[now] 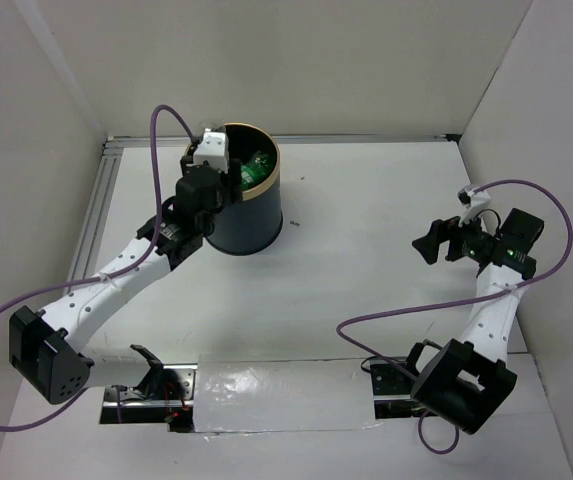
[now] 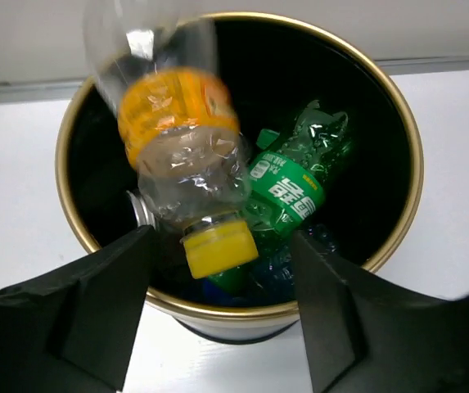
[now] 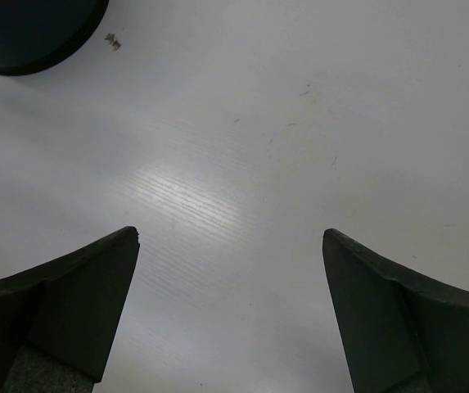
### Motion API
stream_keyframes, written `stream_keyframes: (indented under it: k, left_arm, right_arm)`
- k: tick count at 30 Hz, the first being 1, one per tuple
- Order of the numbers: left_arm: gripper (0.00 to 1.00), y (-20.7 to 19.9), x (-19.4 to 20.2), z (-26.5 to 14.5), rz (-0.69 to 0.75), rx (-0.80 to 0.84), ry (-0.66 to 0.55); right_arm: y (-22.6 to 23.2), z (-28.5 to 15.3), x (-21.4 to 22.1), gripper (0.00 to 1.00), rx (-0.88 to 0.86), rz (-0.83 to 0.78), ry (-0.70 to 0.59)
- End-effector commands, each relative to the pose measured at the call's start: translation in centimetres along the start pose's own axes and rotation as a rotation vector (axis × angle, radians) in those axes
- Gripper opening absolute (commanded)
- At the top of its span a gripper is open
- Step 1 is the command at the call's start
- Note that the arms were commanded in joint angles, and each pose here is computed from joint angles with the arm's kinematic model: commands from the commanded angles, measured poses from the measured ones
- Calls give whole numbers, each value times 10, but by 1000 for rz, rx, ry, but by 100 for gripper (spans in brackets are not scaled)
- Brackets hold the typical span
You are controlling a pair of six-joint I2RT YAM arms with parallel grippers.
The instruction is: Put the plastic bottles in the bin
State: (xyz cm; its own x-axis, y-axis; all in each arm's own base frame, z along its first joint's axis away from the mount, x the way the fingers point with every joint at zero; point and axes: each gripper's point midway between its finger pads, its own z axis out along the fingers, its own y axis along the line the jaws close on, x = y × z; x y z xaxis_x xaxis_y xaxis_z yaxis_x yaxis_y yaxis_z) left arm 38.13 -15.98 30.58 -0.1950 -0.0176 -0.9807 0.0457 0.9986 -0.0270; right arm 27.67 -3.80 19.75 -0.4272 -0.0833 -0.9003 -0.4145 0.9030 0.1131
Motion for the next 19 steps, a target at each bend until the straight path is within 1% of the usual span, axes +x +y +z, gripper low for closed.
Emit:
stream_keyframes:
  k: [1, 2, 3, 6, 8, 9, 11, 12, 13, 14, 16, 17, 18, 19]
  left_arm:
    - [82, 3, -14, 1, -31, -12, -22]
    - [89, 1, -14, 1, -31, -2, -21]
    - [100, 0, -24, 0, -32, 2, -46]
    - [100, -1, -42, -3, -31, 15, -75]
    - [100, -8, -58, -16, -45, 37, -105]
    - [100, -3, -74, -28, -60, 25, -144]
    - [100, -8, -91, -46, -46, 57, -197]
    - [100, -22, -89, -59, -25, 116, -202]
    - [100, -36, -101, -81, -21, 240, -244]
    - [100, -50, -100, -94, 31, 342, -257]
    - [100, -91, -69, -123, 95, 610, -228]
    - [100, -94, -66, -139, 67, 669, -237]
    - [100, -101, -26, -141, 71, 709, -159]
    - [100, -102, -14, -143, 44, 731, -142]
  right_arm:
    - [7, -3, -8, 100, -35, -32, -16]
    - [8, -4, -6, 100, -38, -23, -11]
    - [7, -4, -6, 100, -38, -35, -11]
    - [8, -3, -2, 100, -47, -22, 2]
    - [7, -2, 2, 100, -45, -18, 17]
    - [6, 0, 4, 100, -42, -1, 14]
    - [-2, 0, 8, 100, 13, 73, 35]
    - [-7, 0, 7, 100, 46, 77, 28]
    - [-10, -2, 5, 100, 78, 113, 25]
    - [-19, -4, 8, 100, 142, 125, 40]
    - [-29, -7, 5, 100, 212, 118, 26]
    - [-32, -9, 8, 100, 238, 117, 35]
    - [-35, -10, 7, 100, 258, 129, 29]
    - [-36, -13, -3, 100, 273, 107, -5]
